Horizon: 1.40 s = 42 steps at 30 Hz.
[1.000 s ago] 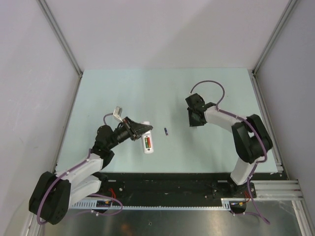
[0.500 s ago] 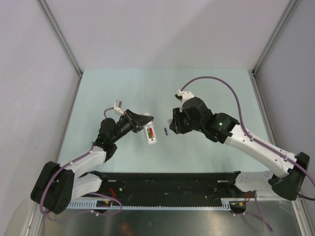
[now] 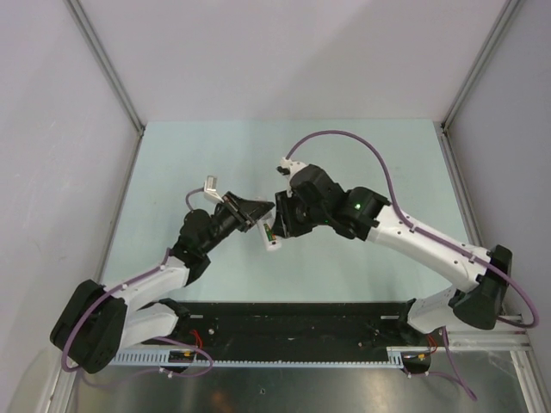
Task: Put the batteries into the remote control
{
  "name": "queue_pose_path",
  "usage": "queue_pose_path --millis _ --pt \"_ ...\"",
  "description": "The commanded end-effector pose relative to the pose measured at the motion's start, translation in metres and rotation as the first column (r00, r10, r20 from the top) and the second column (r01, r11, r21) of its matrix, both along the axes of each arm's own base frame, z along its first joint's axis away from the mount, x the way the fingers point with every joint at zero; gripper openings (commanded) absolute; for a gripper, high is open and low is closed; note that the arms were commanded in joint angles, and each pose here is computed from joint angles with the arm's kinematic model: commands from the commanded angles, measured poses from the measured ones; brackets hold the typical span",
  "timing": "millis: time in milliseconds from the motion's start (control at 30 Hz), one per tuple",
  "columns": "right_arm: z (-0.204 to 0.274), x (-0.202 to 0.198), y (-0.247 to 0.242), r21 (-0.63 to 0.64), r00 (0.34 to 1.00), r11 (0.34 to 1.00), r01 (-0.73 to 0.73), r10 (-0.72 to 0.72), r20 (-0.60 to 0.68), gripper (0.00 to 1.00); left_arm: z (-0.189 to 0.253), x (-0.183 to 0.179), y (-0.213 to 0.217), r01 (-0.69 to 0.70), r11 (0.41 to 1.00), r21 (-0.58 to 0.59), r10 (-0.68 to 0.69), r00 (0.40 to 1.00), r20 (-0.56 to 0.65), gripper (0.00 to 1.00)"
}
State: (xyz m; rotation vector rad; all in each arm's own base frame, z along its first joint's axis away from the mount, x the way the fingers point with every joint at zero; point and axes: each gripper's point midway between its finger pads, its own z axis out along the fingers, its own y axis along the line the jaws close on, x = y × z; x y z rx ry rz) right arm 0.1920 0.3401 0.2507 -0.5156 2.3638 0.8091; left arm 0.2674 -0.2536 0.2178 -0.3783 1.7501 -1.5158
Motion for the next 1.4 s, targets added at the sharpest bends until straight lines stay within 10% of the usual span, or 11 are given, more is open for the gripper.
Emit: queue_pose_path --millis 0,1367 --pt "0.004 -0.01 0.014 -0.001 0.998 0.999 -0.042 0.042 -0.044 0.0 0.028 0.005 0.007 -0.056 0.998 -0.034 0.059 0.994 0.097 0.0" --pt "-0.017 0.013 0.022 -0.221 0.999 0.975 0.026 -0.02 0.027 0.0 0.031 0.004 0.009 -0.065 0.997 -0.033 0.068 0.993 0.094 0.0"
